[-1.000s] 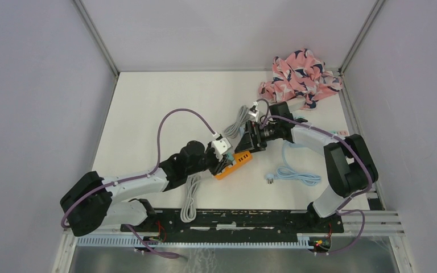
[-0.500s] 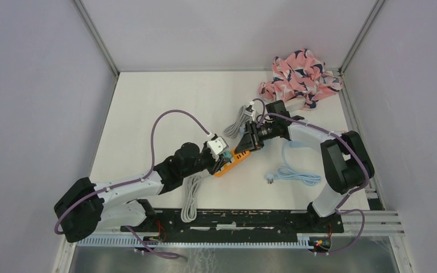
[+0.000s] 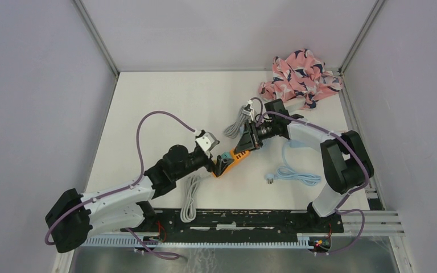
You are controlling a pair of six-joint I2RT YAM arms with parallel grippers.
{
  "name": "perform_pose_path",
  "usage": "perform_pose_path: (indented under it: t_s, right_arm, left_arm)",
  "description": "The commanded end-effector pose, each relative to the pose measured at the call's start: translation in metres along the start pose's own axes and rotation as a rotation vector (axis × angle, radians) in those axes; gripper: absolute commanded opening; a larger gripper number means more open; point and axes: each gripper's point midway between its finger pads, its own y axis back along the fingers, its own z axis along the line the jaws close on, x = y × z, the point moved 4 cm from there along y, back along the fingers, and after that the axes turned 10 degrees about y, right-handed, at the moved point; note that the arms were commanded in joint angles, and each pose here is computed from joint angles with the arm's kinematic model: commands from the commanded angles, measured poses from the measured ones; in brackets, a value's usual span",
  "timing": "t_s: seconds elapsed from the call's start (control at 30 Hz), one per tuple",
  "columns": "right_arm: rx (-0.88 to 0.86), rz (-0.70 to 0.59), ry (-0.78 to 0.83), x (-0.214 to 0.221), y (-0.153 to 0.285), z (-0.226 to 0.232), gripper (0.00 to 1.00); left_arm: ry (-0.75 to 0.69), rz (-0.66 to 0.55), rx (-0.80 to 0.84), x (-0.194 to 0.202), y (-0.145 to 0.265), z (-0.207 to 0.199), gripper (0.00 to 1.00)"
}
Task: Pull the plug off the socket
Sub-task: Remove the plug from the socket.
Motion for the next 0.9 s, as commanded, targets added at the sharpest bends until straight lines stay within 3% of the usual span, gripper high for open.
perform_pose_path:
  t_s: [0.0,0.2,0.4,0.87]
  right_arm:
    - [-0.093,-0.007,0.110,-0.014,0.006,0.025,0.01]
    - [-0.128,0.002,0.137,-0.013,0.008,0.030,0.00]
    - [-0.125,0.002,0.144,-0.014,0.009,0.031,0.00]
    - [-0.104,-0.009,0.132,-0.016,0.012,0.027,0.00]
  left_arm:
    - [0.113,-0.126,-0.037,-0.035,0.011,-0.004,0.99]
    - [0.249,-0.111,-0.116,-0.047,0.025,-0.002,0.99]
    - [0.333,-0.101,-0.065,-0.060,0.033,-0.015,1.00]
    - [0.423,-0.070,-0.098,-0.070,0.032,-0.017,0.98]
